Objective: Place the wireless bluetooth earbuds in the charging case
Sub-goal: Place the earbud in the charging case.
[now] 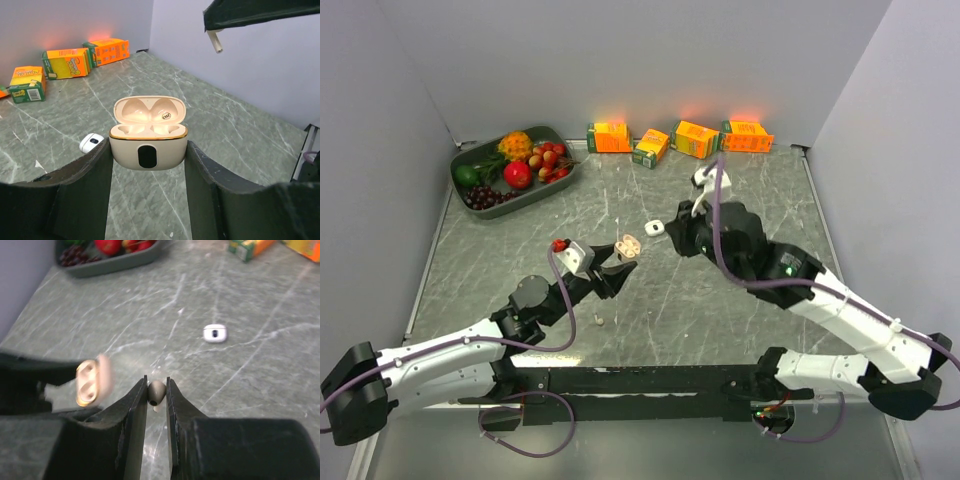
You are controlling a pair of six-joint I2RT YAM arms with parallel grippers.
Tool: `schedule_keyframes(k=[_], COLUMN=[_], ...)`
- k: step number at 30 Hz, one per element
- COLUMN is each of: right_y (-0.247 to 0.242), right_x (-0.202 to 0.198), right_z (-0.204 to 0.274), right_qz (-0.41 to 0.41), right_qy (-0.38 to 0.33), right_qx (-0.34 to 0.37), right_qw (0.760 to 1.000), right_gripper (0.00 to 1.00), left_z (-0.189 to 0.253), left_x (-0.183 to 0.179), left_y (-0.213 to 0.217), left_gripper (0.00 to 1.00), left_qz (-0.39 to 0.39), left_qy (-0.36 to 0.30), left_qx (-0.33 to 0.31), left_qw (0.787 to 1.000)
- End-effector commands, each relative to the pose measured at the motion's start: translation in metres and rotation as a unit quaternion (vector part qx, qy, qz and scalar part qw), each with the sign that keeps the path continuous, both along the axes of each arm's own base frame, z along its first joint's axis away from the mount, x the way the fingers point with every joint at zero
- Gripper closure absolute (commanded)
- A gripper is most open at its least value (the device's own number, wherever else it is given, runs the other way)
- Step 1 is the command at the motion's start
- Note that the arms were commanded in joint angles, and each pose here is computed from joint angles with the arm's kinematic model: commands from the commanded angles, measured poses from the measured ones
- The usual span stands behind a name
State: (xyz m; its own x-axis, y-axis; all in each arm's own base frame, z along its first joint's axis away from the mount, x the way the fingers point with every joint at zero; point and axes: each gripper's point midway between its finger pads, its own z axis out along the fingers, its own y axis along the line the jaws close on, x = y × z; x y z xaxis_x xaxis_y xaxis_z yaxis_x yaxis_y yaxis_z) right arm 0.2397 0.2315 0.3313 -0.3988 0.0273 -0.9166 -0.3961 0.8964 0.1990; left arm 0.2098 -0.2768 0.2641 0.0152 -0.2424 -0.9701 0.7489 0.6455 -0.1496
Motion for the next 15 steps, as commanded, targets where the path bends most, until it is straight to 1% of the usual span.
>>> schedule_keyframes(k=[1, 6, 7, 9, 10, 12, 15], right_y=[0.018, 0.026, 0.027, 0.030, 0.032, 0.032, 0.038], right_x=[-0.019, -0.030, -0.030, -0.033, -0.033, -0.034, -0.039], right_z=[0.037, 0.036, 0.040, 0.041, 0.044, 0.047, 0.049], right_qz=[0.072, 0.086, 0.082, 0.084, 0.083, 0.080, 0.091], right_qy=[-0.097, -0.114, -0.120, -0.123, -0.126, -0.129, -0.126], right_qx=[0.046, 0.055, 0.064, 0.075, 0.084, 0.094, 0.099], right_qw=[0.992, 0.988, 0.987, 0.986, 0.985, 0.984, 0.983], right_gripper=[1.00, 1.00, 1.00, 1.00, 1.00, 1.00, 1.00], left_z=[0.020, 0.007, 0.011, 0.008, 0.016, 0.012, 0.020], left_x=[-0.004, 0.007, 0.011, 0.008, 0.009, 0.005, 0.001], left_y=[-0.009, -0.005, -0.001, -0.001, 0.002, 0.005, 0.011], left_gripper=[0.99, 0.99, 0.99, 0.99, 0.99, 0.99, 0.99], left_qz=[-0.022, 0.015, 0.032, 0.039, 0.053, 0.058, 0.068], left_qy=[-0.046, -0.060, -0.076, -0.105, -0.122, -0.148, -0.179], left_qx=[-0.004, 0.026, 0.027, 0.047, 0.036, 0.052, 0.046], left_qw=[0.999, 0.998, 0.996, 0.993, 0.990, 0.986, 0.980])
